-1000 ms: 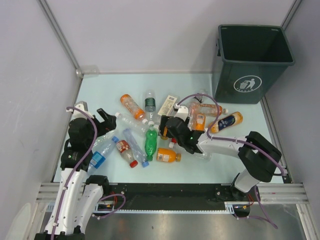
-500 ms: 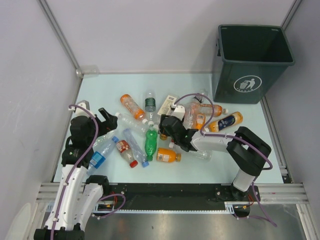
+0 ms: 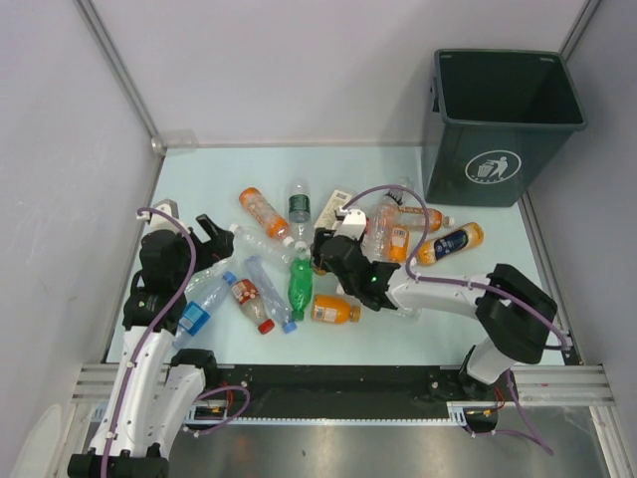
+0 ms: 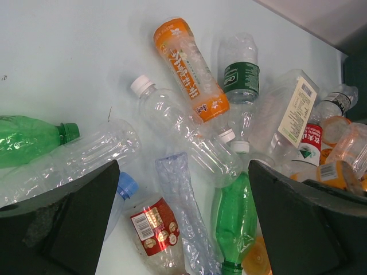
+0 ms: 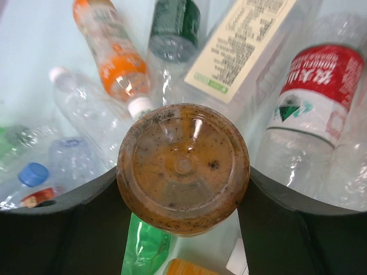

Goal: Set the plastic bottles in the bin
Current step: Pick up the plastic bottle at the center of the board.

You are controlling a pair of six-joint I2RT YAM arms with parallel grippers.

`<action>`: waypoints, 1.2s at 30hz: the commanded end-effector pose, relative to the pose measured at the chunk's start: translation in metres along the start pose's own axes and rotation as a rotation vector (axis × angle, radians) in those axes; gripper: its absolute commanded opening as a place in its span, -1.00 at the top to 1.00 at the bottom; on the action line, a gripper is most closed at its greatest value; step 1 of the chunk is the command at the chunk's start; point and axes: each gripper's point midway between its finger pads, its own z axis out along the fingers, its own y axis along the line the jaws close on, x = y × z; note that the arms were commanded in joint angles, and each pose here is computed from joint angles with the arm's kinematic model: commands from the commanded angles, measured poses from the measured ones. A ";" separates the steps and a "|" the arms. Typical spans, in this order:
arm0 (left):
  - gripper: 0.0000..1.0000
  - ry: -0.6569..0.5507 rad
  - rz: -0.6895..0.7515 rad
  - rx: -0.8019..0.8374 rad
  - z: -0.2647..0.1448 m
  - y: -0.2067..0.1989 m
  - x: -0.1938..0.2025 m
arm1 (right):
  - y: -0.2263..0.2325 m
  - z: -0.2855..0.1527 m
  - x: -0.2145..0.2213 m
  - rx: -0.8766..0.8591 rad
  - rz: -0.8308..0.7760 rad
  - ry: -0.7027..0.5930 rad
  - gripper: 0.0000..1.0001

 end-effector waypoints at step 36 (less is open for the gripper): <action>-0.99 -0.014 0.011 0.004 0.002 -0.002 -0.007 | -0.226 -0.163 -0.407 0.158 0.203 -0.879 0.47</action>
